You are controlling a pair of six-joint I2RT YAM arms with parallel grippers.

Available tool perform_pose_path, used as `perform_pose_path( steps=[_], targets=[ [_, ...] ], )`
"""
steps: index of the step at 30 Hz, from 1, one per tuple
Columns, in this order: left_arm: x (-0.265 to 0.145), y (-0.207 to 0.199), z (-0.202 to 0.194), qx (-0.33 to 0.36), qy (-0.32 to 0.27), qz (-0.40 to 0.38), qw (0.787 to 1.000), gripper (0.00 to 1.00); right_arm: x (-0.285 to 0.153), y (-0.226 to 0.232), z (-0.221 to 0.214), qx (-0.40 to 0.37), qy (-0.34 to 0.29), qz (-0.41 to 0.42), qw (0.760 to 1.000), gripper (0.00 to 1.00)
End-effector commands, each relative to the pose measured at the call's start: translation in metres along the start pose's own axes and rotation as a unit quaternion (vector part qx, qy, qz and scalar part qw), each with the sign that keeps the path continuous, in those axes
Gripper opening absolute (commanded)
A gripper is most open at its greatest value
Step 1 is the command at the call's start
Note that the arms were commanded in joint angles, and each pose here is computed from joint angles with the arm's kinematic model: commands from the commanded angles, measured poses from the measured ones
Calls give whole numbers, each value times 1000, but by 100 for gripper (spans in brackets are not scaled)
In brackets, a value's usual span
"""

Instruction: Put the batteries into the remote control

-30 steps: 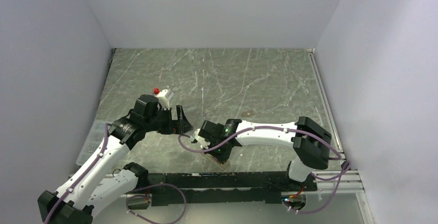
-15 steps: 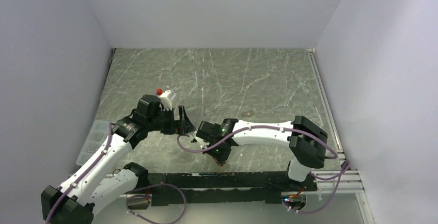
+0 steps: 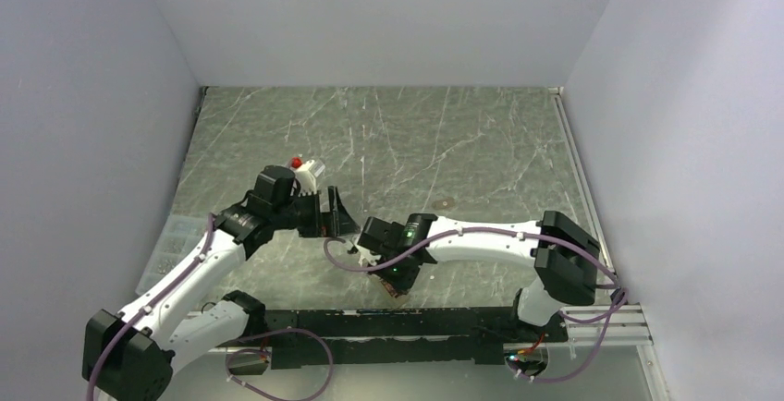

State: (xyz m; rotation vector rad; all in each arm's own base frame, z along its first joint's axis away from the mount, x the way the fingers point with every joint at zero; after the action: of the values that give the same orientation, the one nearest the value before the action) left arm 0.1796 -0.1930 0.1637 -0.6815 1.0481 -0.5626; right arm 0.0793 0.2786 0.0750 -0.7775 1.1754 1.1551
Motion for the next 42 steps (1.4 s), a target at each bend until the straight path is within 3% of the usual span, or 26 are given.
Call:
perform_pose_path(
  steps=[1, 17, 31, 42],
  targets=[
    [9, 5, -12, -9, 35, -12, 999, 99, -20, -2, 20, 22, -70, -16, 997, 0],
    [43, 4, -29, -39, 99, -35, 994, 94, -18, 37, 29, 1, -167, 72, 983, 0],
    [51, 12, -43, -57, 115, -23, 991, 90, 8, 44, 39, -14, -146, 60, 987, 0],
    [57, 12, -43, -72, 122, -19, 990, 83, 30, 35, 23, 7, -103, 33, 994, 0]
  ],
)
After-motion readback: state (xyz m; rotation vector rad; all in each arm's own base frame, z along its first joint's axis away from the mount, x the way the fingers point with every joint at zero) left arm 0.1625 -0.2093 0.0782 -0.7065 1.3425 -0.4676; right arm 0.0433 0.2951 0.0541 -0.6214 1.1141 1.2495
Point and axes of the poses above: each gripper's point midway between its finger pads, its own x axis out along the fingers, its own y axis along the line the jaws close on, z = x × y, the point moved 2 cm from there along -x, back along the fingers, and after that the axes turned 12 degrees about -x, right-handed, at the moved point
